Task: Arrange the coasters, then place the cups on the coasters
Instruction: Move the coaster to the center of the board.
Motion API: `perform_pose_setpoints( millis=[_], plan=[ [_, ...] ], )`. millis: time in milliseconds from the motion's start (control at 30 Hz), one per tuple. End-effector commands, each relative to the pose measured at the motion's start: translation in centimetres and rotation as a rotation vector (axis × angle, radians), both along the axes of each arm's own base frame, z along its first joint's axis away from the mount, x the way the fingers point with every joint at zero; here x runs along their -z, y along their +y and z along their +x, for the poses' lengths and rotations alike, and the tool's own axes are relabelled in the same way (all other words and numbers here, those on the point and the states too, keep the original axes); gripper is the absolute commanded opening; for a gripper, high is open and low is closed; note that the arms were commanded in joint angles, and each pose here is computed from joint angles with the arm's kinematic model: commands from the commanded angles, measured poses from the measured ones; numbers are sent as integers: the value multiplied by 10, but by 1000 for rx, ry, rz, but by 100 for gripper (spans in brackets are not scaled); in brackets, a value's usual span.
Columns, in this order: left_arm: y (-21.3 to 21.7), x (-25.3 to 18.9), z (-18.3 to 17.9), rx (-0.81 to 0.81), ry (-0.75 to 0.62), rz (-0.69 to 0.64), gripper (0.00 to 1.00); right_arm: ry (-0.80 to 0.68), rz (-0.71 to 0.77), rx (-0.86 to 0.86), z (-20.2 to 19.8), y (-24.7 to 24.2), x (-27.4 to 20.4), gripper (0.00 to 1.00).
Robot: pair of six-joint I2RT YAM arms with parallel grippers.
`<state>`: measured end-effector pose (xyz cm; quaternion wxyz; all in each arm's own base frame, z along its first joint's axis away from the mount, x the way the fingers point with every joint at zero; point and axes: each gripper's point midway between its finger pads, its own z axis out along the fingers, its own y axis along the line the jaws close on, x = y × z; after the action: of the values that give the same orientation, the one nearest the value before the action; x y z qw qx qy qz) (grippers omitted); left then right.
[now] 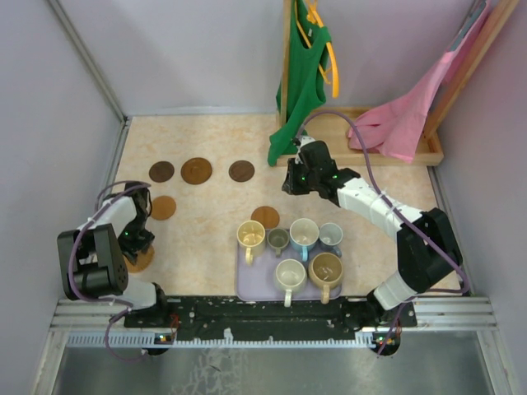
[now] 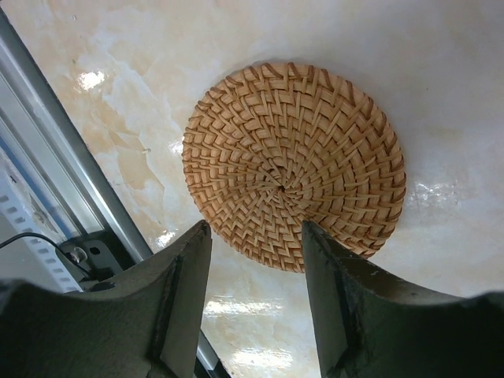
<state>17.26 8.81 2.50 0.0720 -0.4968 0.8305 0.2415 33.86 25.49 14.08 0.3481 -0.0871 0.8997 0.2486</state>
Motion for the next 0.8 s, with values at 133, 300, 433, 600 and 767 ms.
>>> perform_pose_setpoints(
  millis=[133,300,433,600,767],
  plan=[
    [-40,24,9,75,-10,-124,56,-67,49,2,9,4,-23,12],
    [-68,18,27,175,-16,-136,55,-57,55,1,11,6,-20,12],
    [-87,16,34,209,-26,-177,54,-54,57,1,11,7,-19,12],
    [-111,14,46,265,-38,-219,54,-52,56,8,12,7,-18,12],
    [-132,5,68,333,-67,-224,54,-47,49,13,13,6,-17,12]
  ],
)
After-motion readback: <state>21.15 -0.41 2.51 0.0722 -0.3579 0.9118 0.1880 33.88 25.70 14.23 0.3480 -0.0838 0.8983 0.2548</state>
